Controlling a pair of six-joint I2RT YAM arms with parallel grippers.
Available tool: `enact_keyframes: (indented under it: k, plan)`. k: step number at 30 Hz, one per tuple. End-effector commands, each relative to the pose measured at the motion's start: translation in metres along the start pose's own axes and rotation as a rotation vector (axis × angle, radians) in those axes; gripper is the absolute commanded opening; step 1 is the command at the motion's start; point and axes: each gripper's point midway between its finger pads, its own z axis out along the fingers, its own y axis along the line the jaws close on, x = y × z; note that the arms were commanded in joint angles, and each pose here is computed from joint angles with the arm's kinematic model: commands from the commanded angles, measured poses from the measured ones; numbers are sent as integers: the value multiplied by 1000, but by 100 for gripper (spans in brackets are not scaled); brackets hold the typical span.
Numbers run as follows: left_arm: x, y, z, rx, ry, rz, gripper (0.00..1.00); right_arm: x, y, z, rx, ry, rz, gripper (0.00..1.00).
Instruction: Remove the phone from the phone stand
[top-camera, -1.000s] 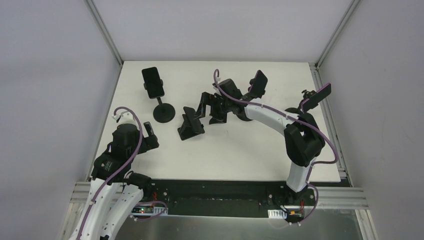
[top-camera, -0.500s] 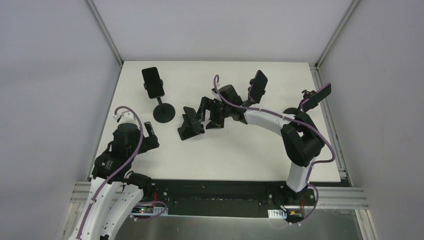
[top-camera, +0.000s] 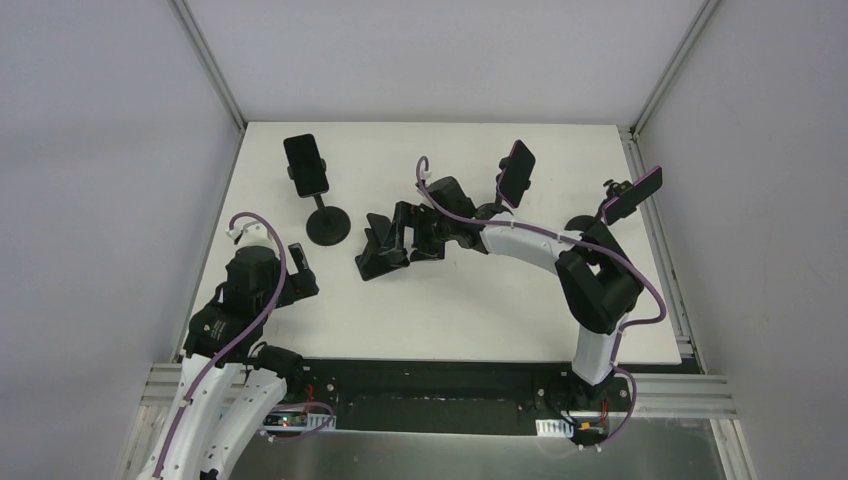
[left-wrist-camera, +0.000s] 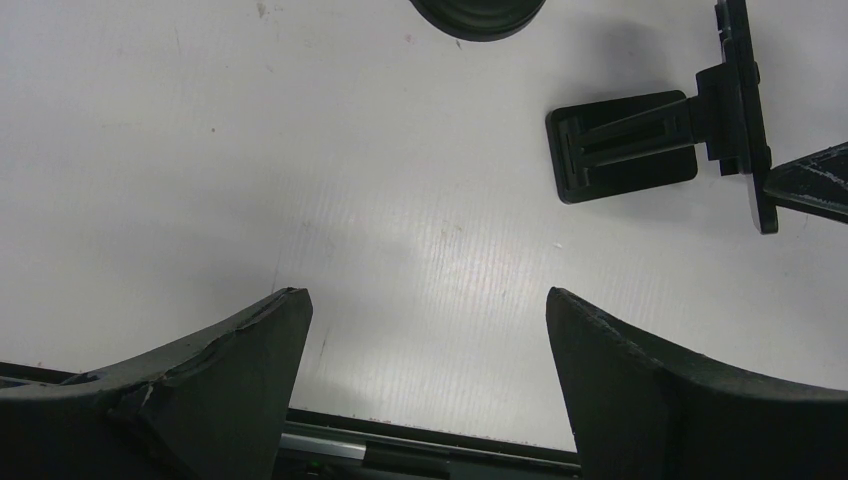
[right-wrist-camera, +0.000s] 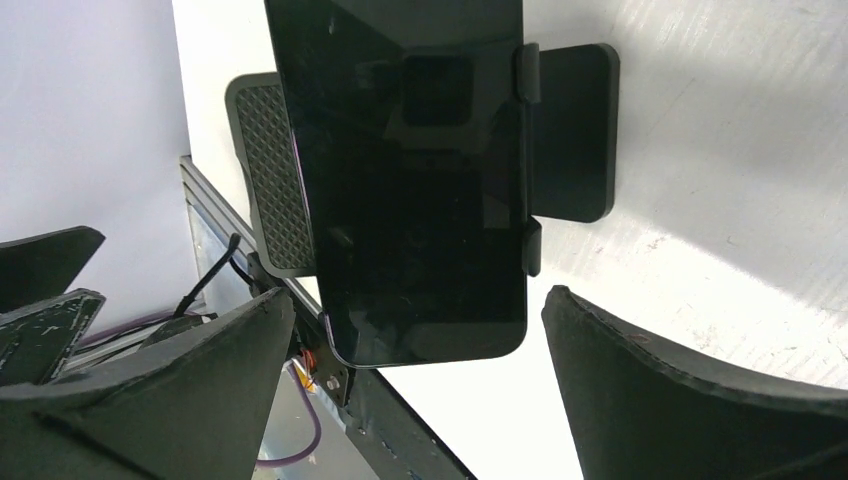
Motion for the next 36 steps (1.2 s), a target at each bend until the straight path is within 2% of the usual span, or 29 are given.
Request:
enact_keyframes:
  k: [1,9,26,33,36]
  plan:
    - [-8,-5,-5,24,-12,1,92,-2,1,-1,20,-17,-49,99]
    - [-8,-5,-5,24,-13,-2,92,9,12,1,-30,23,-65,99]
    - [-7,-5,-5,24,-11,0,92,11,3,19,-18,35,-44,99]
    - [-7,-6,-4,25,-8,1,92,5,15,17,-63,17,-48,92]
    - [-7,-6,-4,25,-8,1,92,4,17,15,-68,11,-49,86]
